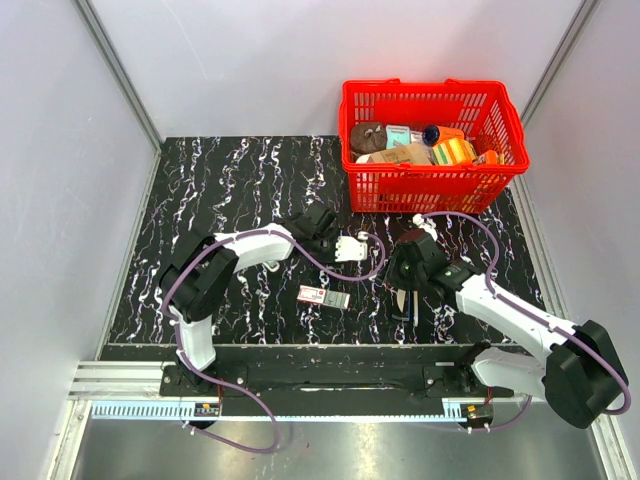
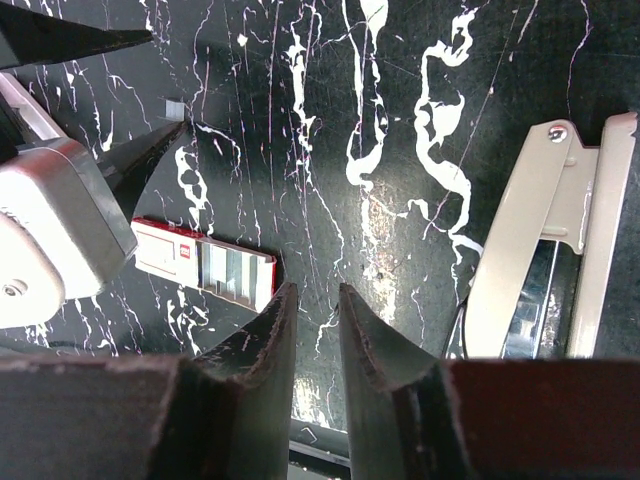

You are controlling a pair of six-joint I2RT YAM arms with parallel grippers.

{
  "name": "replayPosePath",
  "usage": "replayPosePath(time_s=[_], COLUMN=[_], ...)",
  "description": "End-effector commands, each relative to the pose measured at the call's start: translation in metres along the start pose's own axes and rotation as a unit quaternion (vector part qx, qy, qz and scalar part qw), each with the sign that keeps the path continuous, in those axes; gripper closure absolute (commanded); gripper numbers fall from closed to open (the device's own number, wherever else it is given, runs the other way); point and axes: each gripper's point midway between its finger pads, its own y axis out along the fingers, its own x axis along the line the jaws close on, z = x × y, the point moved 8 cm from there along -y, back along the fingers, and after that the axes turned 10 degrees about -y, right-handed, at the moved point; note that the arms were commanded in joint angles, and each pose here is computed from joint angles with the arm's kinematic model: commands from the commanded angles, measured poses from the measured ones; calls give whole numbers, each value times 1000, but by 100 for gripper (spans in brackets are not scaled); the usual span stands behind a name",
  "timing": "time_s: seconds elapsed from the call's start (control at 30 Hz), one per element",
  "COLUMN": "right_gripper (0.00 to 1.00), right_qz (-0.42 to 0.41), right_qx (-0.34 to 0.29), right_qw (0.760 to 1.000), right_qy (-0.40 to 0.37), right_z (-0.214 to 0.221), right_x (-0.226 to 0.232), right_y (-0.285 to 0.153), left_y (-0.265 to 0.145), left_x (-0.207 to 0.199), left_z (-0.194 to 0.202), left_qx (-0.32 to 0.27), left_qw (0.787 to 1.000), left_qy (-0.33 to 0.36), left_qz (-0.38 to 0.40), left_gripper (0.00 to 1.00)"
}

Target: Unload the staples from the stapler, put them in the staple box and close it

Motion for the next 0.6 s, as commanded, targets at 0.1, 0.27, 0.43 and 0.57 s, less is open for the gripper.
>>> replayPosePath(time_s=[0.1,0.27,0.43,0.57], right_gripper=[73,75,76,78], right_qz=[-14,-16,-19,-19], right_qx=[-8,-5,-7,-5], right_qw=[1000,1000,1000,1000], right_qy=[-5,-3,-2,-2], right_z=[-3,-2,-2,-1], right_x=[0,-1,-1,-2], right_y=[-4,-4,-5,-5], left_y=[2,6,6,5], left_x=[4,5,2,1], left_z=[-6,-7,-6,-5], left_qx=[8,20,26,32], left_qw=[1000,999,999,998], left_qy=[-18,-33,-30,-32], left_qz=[-2,14,31,34], left_gripper=[43,49,55,57])
